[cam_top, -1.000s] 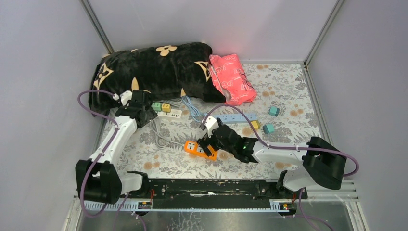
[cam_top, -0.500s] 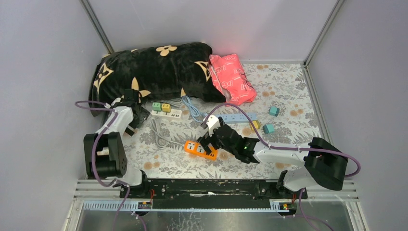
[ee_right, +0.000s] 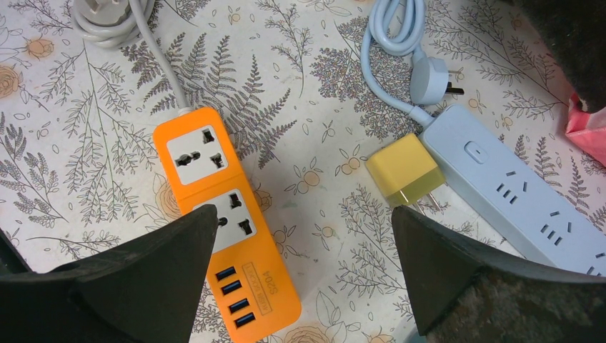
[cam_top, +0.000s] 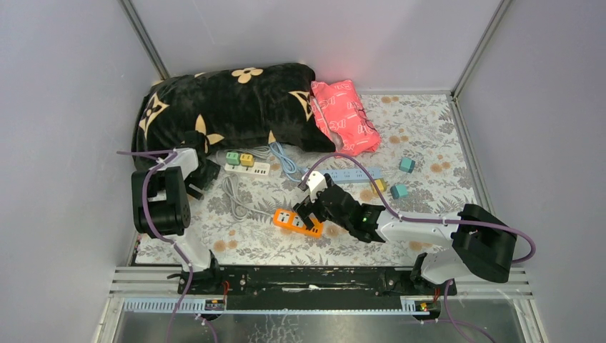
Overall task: Insert the plug
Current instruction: Pick up the plug from the center of the board.
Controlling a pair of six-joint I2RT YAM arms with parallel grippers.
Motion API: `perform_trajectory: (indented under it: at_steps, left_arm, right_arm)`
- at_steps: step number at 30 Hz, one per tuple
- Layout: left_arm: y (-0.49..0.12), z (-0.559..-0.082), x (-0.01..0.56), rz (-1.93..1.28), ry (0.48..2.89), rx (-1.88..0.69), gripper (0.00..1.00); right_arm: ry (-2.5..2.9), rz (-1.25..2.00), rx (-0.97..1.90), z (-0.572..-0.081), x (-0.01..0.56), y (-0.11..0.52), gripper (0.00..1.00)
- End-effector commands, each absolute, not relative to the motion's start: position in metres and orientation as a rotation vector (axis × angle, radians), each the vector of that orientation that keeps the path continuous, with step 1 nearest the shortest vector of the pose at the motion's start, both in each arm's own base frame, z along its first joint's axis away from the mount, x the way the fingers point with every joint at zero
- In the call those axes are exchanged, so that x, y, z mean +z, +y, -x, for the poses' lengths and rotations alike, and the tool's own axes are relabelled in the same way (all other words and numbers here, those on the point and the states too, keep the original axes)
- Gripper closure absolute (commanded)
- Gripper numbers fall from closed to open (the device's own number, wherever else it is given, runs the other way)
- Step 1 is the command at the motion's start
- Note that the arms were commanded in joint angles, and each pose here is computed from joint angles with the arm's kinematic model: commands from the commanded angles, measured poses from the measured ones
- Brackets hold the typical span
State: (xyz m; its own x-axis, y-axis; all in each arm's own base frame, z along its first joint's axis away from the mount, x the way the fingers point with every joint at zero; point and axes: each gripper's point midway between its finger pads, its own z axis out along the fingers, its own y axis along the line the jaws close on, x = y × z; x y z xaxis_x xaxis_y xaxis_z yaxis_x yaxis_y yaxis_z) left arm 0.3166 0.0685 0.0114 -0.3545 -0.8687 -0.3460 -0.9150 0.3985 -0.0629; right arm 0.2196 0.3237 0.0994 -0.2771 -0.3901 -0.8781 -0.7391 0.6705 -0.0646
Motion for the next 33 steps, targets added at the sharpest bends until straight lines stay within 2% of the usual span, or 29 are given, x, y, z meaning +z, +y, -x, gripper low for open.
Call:
perform_trajectory:
  at_steps: [1, 7, 13, 18, 24, 27, 30, 33]
  left_arm:
    - [0.080, -0.334, 0.015, 1.583, 2.256, 0.200, 0.12]
    - [0.087, -0.331, 0.011, 1.591, 2.257, 0.253, 0.20]
    - [0.087, -0.324, 0.008, 1.578, 2.277, 0.275, 0.41]
    - [0.087, -0.319, 0.012, 1.558, 2.286, 0.275, 0.50]
    - [0.083, -0.306, 0.019, 1.502, 2.295, 0.250, 0.82]
    - [0.077, -0.300, 0.022, 1.466, 2.304, 0.202, 0.94]
    - [0.069, -0.295, 0.027, 1.423, 2.309, 0.153, 0.98]
    - [0.059, -0.294, 0.041, 1.342, 2.300, 0.118, 0.97]
  right_arm:
    - [1.855, 0.852, 0.464, -0.225, 0.113, 0.332, 0.01]
    - [1.855, 0.857, 0.471, -0.224, 0.113, 0.332, 0.01]
    - [1.853, 0.862, 0.487, -0.222, 0.114, 0.334, 0.01]
    - [1.864, 0.868, 0.489, -0.222, 0.114, 0.336, 0.01]
    - [1.872, 0.874, 0.488, -0.222, 0.116, 0.336, 0.01]
    - [1.871, 0.873, 0.497, -0.220, 0.119, 0.337, 0.01]
    - [1.873, 0.877, 0.502, -0.219, 0.123, 0.337, 0.01]
    - [1.876, 0.879, 0.501, -0.219, 0.127, 0.336, 0.01]
